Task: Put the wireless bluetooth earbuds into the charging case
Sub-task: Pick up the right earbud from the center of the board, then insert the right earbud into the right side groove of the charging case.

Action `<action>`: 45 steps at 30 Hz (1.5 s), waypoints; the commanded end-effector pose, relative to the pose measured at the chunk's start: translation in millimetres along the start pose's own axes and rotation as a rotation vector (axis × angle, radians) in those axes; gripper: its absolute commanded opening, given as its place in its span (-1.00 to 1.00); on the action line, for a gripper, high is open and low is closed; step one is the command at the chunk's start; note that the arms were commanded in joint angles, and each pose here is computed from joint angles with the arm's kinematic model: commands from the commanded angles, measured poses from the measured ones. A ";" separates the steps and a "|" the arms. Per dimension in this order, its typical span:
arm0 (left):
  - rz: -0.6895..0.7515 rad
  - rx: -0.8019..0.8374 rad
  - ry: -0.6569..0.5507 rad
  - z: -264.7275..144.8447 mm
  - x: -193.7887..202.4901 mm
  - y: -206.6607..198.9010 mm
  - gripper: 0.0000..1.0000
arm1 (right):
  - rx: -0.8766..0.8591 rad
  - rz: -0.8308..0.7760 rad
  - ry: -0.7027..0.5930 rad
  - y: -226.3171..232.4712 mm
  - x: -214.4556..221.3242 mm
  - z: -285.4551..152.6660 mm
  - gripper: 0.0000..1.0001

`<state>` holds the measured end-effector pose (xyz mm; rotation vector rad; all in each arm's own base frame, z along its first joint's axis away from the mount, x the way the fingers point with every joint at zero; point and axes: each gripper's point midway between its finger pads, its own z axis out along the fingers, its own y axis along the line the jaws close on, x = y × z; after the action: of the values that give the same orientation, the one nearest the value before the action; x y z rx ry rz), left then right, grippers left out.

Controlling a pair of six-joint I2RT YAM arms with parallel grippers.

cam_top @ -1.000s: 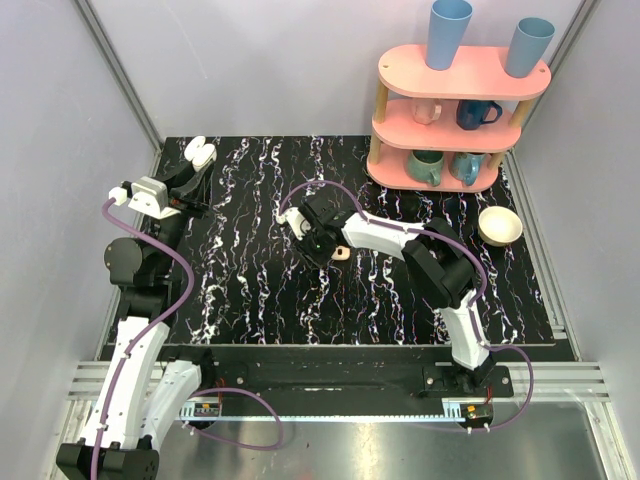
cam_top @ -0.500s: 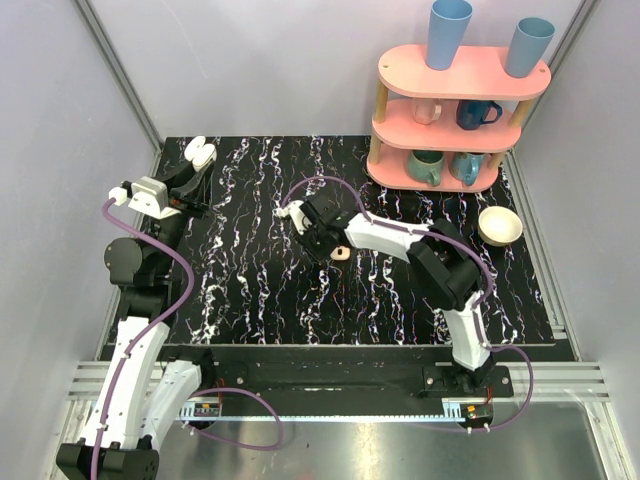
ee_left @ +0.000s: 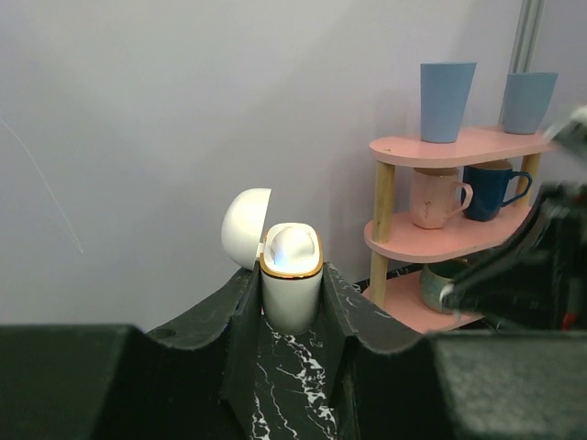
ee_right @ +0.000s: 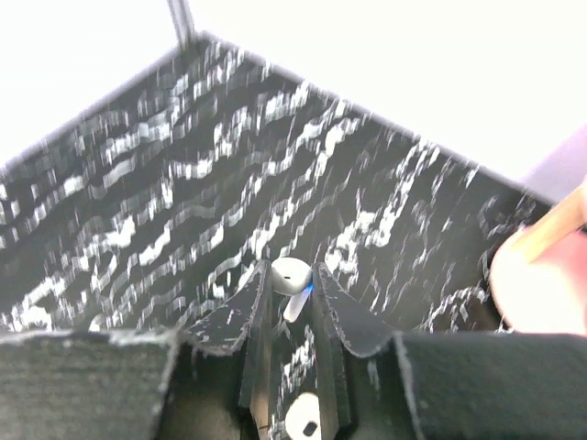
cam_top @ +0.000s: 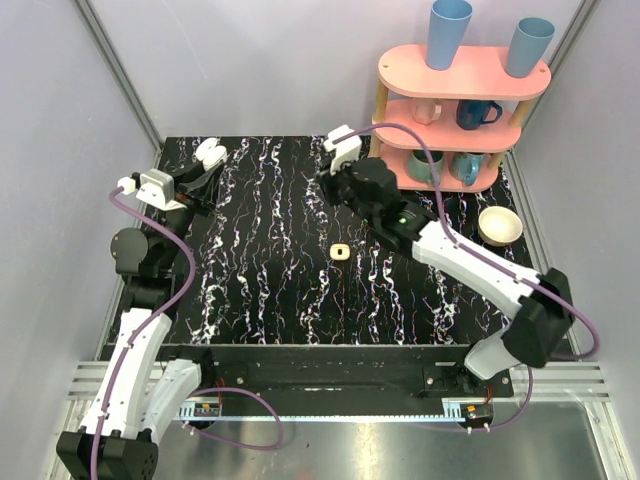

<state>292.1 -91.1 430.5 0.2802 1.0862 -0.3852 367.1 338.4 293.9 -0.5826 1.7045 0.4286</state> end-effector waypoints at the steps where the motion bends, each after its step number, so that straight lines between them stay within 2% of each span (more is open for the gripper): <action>1: -0.017 0.109 -0.065 5.4 -24.8 -22.5 -1.00 | 0.095 0.080 -0.305 -19.8 -85.2 -29.4 -0.72; 5: -0.067 0.208 -0.052 8.2 -18.2 -45.3 -1.00 | 0.086 0.111 -0.478 -23.9 -133.3 -60.1 -0.73; 8: -0.103 0.276 -0.064 7.4 -13.7 -61.5 -1.00 | 0.057 0.117 -0.552 -21.0 -154.4 -76.6 -0.75; 10: -0.132 0.301 -0.076 7.5 -13.9 -68.1 -1.00 | 0.050 0.136 -0.583 -19.7 -165.9 -84.9 -0.80; 13: -0.149 0.359 -0.084 9.2 -10.7 -80.4 -1.00 | -0.018 0.150 -0.591 -7.3 -181.8 -92.2 -0.78; 18: -0.188 0.414 -0.093 9.6 -8.9 -93.9 -1.00 | -0.121 0.125 -0.685 23.1 -199.1 -111.4 -0.76; 24: -0.202 0.409 -0.081 10.8 -2.6 -96.9 -1.00 | -0.220 0.054 -0.718 57.8 -203.7 -122.1 -0.77; 36: -0.220 0.425 -0.099 11.7 -9.6 -104.0 -1.00 | -0.268 -0.073 -0.698 82.9 -193.2 -113.5 -0.76; 45: -0.227 0.417 -0.045 16.0 -2.4 -105.9 -1.00 | -0.332 -0.143 -0.670 100.4 -186.7 -108.7 -0.76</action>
<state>259.5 -192.8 419.1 0.5140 1.0253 -0.8382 260.8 378.2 476.3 -0.6546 1.0230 0.7092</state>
